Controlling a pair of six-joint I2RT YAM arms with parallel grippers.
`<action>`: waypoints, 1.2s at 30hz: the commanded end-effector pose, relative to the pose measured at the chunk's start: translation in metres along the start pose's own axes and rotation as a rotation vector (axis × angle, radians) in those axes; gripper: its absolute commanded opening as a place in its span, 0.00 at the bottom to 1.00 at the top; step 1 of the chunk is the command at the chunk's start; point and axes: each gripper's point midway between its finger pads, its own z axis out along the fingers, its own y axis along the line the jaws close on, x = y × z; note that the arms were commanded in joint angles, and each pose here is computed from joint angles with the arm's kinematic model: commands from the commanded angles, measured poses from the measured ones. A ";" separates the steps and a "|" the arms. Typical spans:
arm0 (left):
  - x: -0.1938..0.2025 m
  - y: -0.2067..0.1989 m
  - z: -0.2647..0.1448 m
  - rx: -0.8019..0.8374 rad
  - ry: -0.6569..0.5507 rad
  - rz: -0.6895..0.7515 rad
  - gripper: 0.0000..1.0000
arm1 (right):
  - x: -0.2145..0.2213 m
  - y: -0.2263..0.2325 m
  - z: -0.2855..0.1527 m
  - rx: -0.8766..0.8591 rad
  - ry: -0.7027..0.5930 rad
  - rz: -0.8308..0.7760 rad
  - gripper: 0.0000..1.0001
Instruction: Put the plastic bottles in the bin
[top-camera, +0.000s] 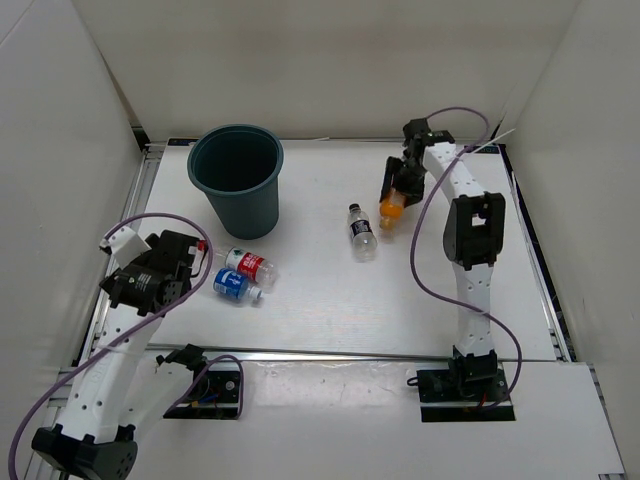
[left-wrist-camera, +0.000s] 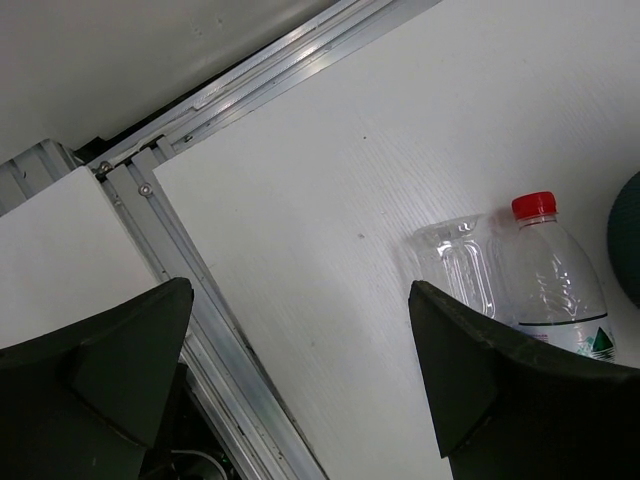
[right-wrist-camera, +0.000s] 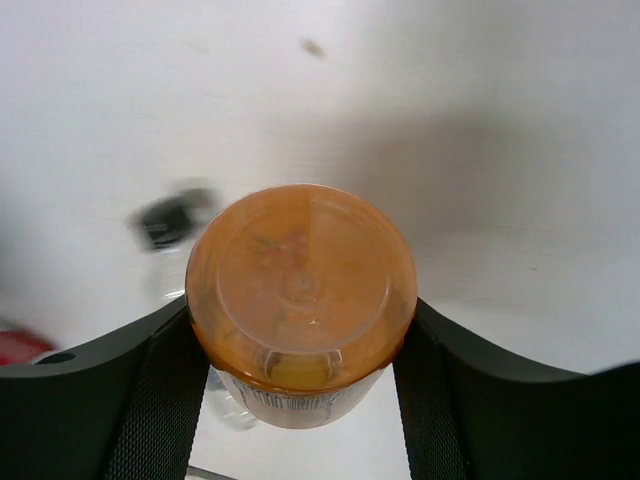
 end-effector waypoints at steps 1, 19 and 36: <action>-0.013 -0.004 -0.005 0.036 -0.032 -0.030 1.00 | -0.058 0.061 -0.132 -0.210 -0.333 -0.021 0.38; -0.036 -0.034 -0.009 0.128 -0.069 0.035 1.00 | -0.009 0.308 -0.331 -1.320 -0.407 -0.353 0.47; -0.040 -0.025 -0.035 0.230 0.002 0.115 1.00 | 0.023 0.376 -0.288 -1.361 -0.435 -0.440 0.54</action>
